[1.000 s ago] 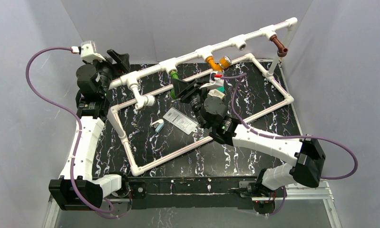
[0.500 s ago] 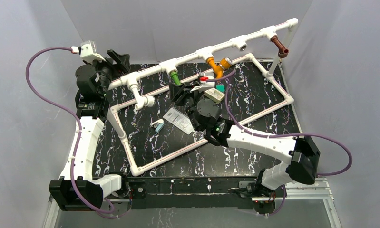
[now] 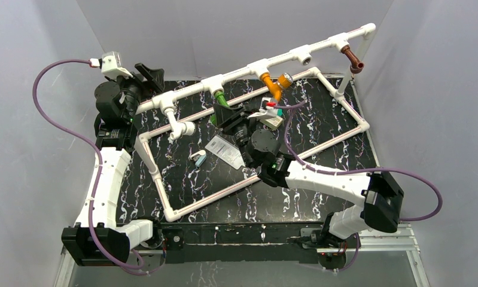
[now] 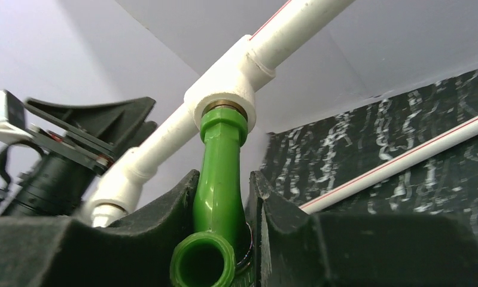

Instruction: Install the water faucets

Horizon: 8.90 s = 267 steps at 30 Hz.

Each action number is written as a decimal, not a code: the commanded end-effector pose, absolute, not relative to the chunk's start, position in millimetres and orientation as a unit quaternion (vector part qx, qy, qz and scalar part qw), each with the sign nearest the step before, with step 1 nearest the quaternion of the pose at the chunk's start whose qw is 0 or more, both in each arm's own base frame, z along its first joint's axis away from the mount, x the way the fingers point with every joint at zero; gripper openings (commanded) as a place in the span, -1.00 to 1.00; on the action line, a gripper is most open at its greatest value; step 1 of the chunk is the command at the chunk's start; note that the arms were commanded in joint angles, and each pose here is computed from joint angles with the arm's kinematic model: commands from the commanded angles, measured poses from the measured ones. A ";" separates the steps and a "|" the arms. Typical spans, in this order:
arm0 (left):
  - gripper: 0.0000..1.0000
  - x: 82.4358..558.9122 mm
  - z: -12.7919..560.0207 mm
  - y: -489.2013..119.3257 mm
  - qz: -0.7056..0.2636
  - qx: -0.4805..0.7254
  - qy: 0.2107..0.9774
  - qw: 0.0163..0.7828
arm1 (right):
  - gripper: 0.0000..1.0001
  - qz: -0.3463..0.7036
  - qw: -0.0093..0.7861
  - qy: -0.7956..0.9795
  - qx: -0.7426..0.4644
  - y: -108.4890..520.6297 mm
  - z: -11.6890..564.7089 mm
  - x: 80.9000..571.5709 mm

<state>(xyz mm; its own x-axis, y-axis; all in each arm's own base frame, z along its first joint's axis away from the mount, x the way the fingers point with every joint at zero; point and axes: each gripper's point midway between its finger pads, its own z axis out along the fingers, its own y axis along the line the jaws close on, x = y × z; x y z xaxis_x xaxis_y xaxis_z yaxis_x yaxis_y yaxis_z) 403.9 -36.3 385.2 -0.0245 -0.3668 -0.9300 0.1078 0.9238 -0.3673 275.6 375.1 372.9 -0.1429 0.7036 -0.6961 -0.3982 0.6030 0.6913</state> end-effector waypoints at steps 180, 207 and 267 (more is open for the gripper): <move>0.50 386.5 209.0 -19.2 -0.151 -0.164 0.853 0.472 | -0.97 0.526 0.537 0.584 0.307 340.4 370.1 279.6; 0.50 385.7 211.3 -18.5 -0.150 -0.164 0.851 0.475 | -0.18 0.647 0.341 0.540 0.417 361.3 366.8 265.4; 0.50 389.2 201.1 -17.9 -0.158 -0.170 0.857 0.460 | 0.80 -0.148 0.752 0.223 -0.603 311.4 437.1 218.3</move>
